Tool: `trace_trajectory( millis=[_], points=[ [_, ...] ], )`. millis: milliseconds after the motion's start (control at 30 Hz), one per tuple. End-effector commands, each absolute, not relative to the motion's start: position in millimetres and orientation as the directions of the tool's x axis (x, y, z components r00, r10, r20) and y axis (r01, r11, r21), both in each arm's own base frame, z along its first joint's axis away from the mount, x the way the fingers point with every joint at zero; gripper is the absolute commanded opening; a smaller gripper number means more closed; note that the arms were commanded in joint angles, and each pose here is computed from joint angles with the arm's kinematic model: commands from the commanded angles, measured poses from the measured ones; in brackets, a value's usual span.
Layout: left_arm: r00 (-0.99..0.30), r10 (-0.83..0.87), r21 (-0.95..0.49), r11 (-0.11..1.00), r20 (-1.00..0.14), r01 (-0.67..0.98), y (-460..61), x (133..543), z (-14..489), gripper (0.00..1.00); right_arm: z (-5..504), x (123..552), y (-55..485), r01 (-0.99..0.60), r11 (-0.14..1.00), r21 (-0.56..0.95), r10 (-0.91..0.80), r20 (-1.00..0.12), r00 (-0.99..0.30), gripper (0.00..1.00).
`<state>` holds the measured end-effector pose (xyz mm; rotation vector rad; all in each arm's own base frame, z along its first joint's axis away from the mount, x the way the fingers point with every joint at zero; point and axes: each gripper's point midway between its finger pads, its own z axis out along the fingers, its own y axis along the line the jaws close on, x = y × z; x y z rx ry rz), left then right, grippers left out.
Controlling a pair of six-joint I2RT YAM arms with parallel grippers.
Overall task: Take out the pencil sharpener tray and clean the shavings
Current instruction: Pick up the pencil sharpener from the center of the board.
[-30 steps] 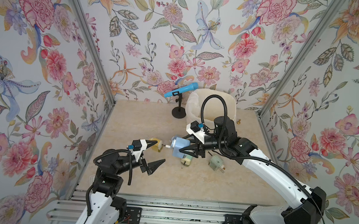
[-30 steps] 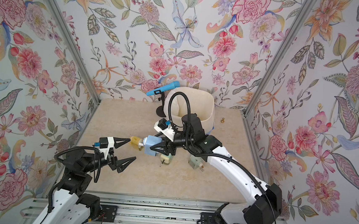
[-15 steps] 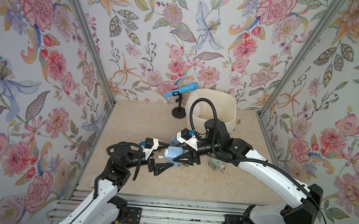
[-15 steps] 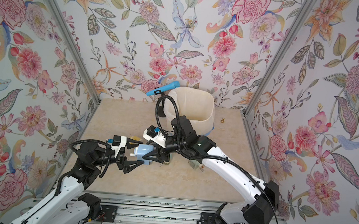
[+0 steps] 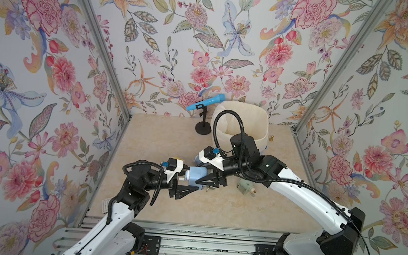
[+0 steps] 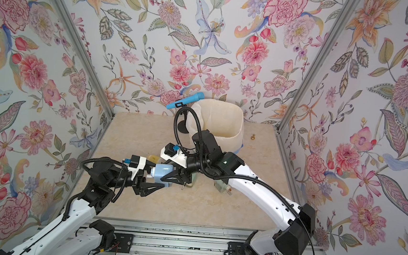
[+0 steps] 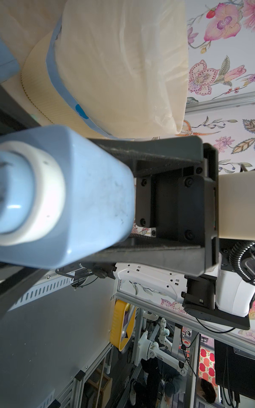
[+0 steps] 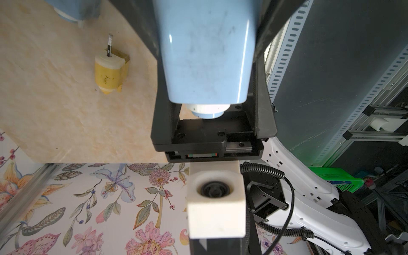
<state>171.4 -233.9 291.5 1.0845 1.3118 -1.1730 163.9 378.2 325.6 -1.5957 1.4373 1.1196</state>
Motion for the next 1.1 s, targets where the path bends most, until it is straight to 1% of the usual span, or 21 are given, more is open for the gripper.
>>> trace_trajectory(
  millis=[0, 267, 367, 433, 467, 500, 533, 567, 667, 700, 767, 933, 1067],
  points=[
    [-0.046, -0.007, -0.047, 0.068, -0.999, 0.997, -237.5, 163.2, 298.2, 0.71, 342.5, 160.1, 380.9, -0.984, -0.178, -0.001, -0.337, -0.94, 0.062, 0.47],
    [-0.007, -0.039, -0.01, 0.072, -0.999, 0.997, -236.4, 160.5, 307.4, 0.55, 337.6, 162.1, 382.5, -0.983, -0.182, -0.004, -0.344, -0.937, 0.067, 0.49],
    [-0.012, -0.051, -0.015, 0.057, -0.999, 0.998, -237.5, 158.7, 308.5, 0.45, 336.5, 163.6, 382.5, -0.984, -0.179, -0.007, -0.346, -0.936, 0.069, 0.49],
    [-0.007, -0.053, -0.01, 0.058, -0.999, 0.998, -238.6, 158.7, 308.9, 0.41, 336.1, 165.3, 382.8, -0.984, -0.177, -0.012, -0.346, -0.935, 0.073, 0.51],
    [-0.003, -0.054, -0.006, 0.057, -0.999, 0.998, -238.9, 158.3, 309.2, 0.4, 334.9, 166.1, 383.2, -0.984, -0.175, -0.012, -0.349, -0.934, 0.074, 0.52],
    [0.001, -0.055, -0.002, 0.06, -0.998, 0.998, -239.1, 158.3, 309.5, 0.39, 335.0, 167.6, 383.5, -0.985, -0.171, -0.017, -0.349, -0.934, 0.077, 0.56],
    [0.006, -0.056, 0.003, 0.067, -0.998, 0.998, -239.0, 159.1, 310.1, 0.38, 334.5, 169.6, 384.0, -0.986, -0.163, -0.02, -0.352, -0.933, 0.077, 0.64],
    [0.013, -0.057, 0.008, 0.073, -0.998, 0.997, -238.4, 159.6, 310.5, 0.37, 334.5, 171.3, 384.6, -0.988, -0.155, -0.024, -0.353, -0.932, 0.078, 0.7],
    [0.032, -0.061, 0.027, 0.087, -0.998, 0.996, -237.5, 159.7, 312.8, 0.37, 340.0, 177.6, 384.5, -0.992, -0.119, -0.046, -0.338, -0.937, 0.084, 0.96],
    [0.036, -0.061, 0.031, 0.091, -0.997, 0.995, -237.0, 159.9, 312.9, 0.37, 345.7, 181.5, 383.1, -0.993, -0.1, -0.056, -0.318, -0.944, 0.085, 0.99],
    [0.043, -0.063, 0.037, 0.099, -0.997, 0.994, -236.7, 160.8, 314.4, 0.36, 362.1, 187.8, 377.4, -0.995, -0.06, -0.075, -0.253, -0.963, 0.088, 1.0],
    [0.048, -0.058, 0.041, 0.123, -0.997, 0.992, -236.5, 165.2, 315.8, 0.32, 409.2, 193.6, 336.8, -0.997, 0.034, -0.066, 0.012, -0.998, 0.066, 1.0],
    [0.056, -0.063, 0.049, 0.113, -0.996, 0.992, -236.8, 163.5, 325.1, 0.32, 409.7, 198.3, 299.2, -0.995, 0.099, -0.001, 0.116, -0.993, 0.013, 1.0]
  ],
)
